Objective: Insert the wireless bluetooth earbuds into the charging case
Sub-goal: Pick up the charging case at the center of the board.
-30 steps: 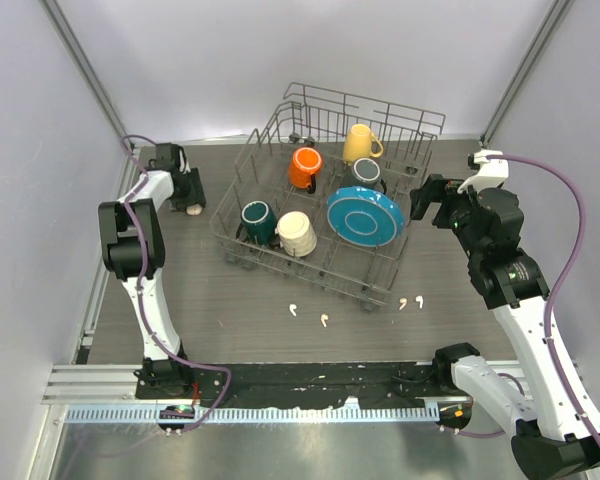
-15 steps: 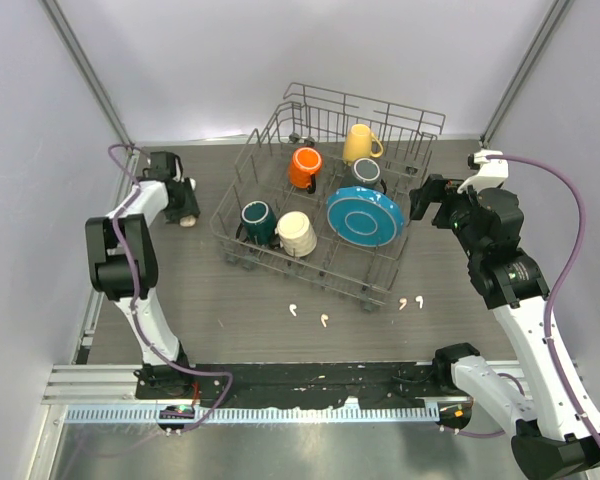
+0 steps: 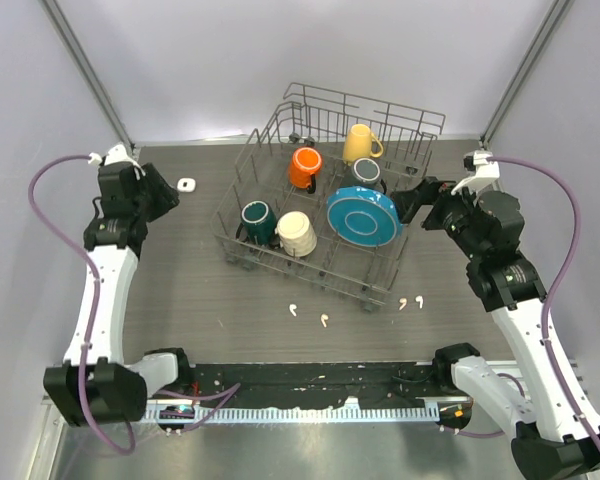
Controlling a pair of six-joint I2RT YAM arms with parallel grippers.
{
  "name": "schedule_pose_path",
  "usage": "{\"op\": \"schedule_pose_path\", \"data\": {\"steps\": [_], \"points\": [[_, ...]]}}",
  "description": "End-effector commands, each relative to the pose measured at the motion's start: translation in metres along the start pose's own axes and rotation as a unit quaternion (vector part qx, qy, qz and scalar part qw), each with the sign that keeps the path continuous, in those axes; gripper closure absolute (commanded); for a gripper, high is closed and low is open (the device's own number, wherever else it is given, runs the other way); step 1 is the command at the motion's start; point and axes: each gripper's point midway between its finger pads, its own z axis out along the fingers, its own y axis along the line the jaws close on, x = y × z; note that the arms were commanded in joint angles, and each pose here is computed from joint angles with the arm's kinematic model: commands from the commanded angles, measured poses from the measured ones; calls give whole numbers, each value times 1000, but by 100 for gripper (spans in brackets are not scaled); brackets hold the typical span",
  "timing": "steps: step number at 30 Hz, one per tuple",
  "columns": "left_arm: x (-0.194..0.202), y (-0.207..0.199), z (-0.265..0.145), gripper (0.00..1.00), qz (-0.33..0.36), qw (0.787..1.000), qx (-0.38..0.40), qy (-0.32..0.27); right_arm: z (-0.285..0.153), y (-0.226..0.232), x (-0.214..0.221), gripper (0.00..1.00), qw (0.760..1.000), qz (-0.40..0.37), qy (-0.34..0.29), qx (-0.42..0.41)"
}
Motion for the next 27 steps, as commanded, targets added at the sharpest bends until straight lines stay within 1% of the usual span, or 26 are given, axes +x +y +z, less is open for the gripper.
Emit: {"op": "schedule_pose_path", "data": {"steps": [1,2,3,4,5,6,7,8,9,11,12,13,14,15,16,17,18,19,20,21,23,24,26,27], "points": [[11,-25,-27,87,-91,993,70,3,-6,54,-12,7,988,51,-27,-142],[2,-36,-42,89,-105,989,100,-18,-8,59,-3,7,985,71,-20,-157],[4,-44,-47,89,-120,985,123,-14,-10,65,-7,8,982,76,-39,-169],[6,-48,-50,88,-151,979,134,-12,-11,68,-6,9,980,84,-45,-175],[0,-53,-60,87,-163,975,147,-24,-10,71,7,9,978,92,-39,-181],[-2,-55,-64,88,-180,971,154,-28,-15,85,3,10,973,90,-54,-206],[2,-59,-65,89,-211,963,164,-21,-14,90,5,10,973,93,-59,-204],[-5,-67,-69,90,-228,955,188,-31,-12,93,13,11,973,94,-56,-205],[-6,-73,-73,91,-238,949,204,-31,-15,113,21,11,968,88,-49,-231],[-4,-80,-74,93,-260,940,219,-21,-10,120,32,12,970,85,-50,-222],[-3,-85,-75,94,-262,939,224,-18,-10,130,35,13,968,78,-54,-233],[-4,-86,-76,94,-266,937,225,-19,-11,148,48,13,965,71,-39,-248],[-3,-88,-76,94,-275,934,227,-15,-7,152,54,13,969,68,-44,-234],[-2,-93,-79,94,-277,932,234,-12,-6,161,53,13,968,57,-58,-236],[-4,-95,-80,94,-281,929,239,-16,-10,183,70,13,965,46,-41,-257],[-4,-95,-80,94,-285,928,239,-17,-6,185,73,13,969,44,-51,-240],[-5,-96,-80,94,-296,925,239,-17,-8,196,66,13,964,49,-74,-250],[-6,-96,-80,94,-300,923,242,-18,-8,205,71,13,963,41,-79,-256],[-5,-98,-81,94,-303,920,248,-14,-4,212,85,13,965,34,-75,-249],[1,-108,-84,94,-302,917,259,-1,-4,221,78,13,960,46,-98,-260],[4,-112,-86,94,-303,916,263,4,1,237,91,13,959,33,-98,-265],[4,-113,-86,94,-303,915,266,5,3,241,84,14,957,43,-117,-263],[6,-115,-87,94,-304,914,270,9,10,254,90,13,956,32,-123,-264],[8,-116,-87,94,-303,913,271,13,11,259,85,14,954,37,-133,-266]]}}
